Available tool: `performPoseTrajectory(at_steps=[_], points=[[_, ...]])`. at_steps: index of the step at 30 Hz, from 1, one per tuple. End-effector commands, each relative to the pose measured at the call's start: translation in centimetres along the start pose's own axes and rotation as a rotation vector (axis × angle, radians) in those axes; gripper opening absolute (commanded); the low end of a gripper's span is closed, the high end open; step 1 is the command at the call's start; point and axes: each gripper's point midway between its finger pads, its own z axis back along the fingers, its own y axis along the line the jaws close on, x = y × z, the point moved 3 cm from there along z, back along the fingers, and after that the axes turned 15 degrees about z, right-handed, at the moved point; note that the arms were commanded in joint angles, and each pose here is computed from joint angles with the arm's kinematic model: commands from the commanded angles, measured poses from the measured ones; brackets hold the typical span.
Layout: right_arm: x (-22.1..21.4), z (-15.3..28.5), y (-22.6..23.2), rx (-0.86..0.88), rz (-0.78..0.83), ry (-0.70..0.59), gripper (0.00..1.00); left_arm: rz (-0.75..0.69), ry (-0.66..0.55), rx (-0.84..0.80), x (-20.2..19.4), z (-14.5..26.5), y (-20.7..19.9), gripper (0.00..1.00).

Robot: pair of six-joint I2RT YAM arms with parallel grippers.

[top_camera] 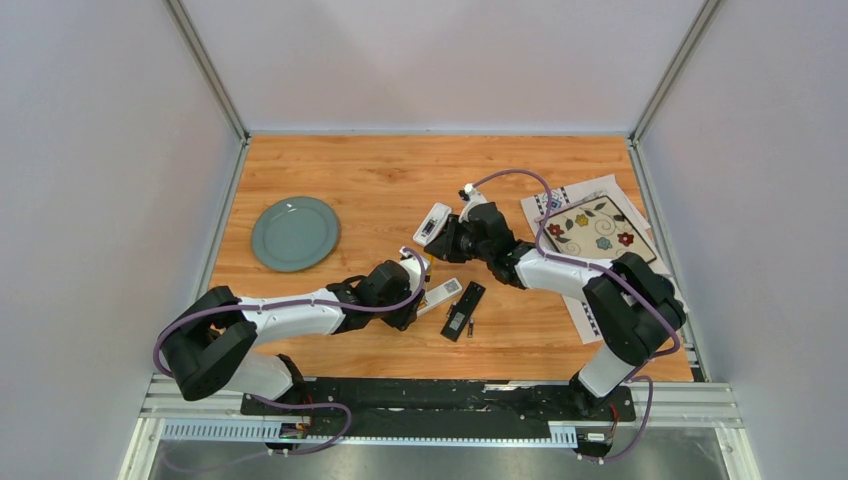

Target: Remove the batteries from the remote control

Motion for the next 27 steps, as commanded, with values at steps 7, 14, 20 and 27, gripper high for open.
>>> performPoseTrajectory(at_steps=[7,14,20,27], points=[[1.2,0.6,3.6,0.179,-0.090,-0.041,0.00,-0.011,0.118,0.044,-2.8,-0.1,1.4,0.33],[1.6,1.0,4.7,0.238,-0.129,-0.047,0.00,-0.008,0.119,0.045,-2.8,-0.2,1.4,0.32],[2.1,1.5,5.3,0.260,-0.134,-0.054,0.00,-0.008,0.120,0.046,-2.9,-0.2,1.4,0.32],[1.6,1.3,4.8,0.231,-0.132,-0.044,0.00,-0.006,0.119,0.048,-2.8,-0.2,1.4,0.31]])
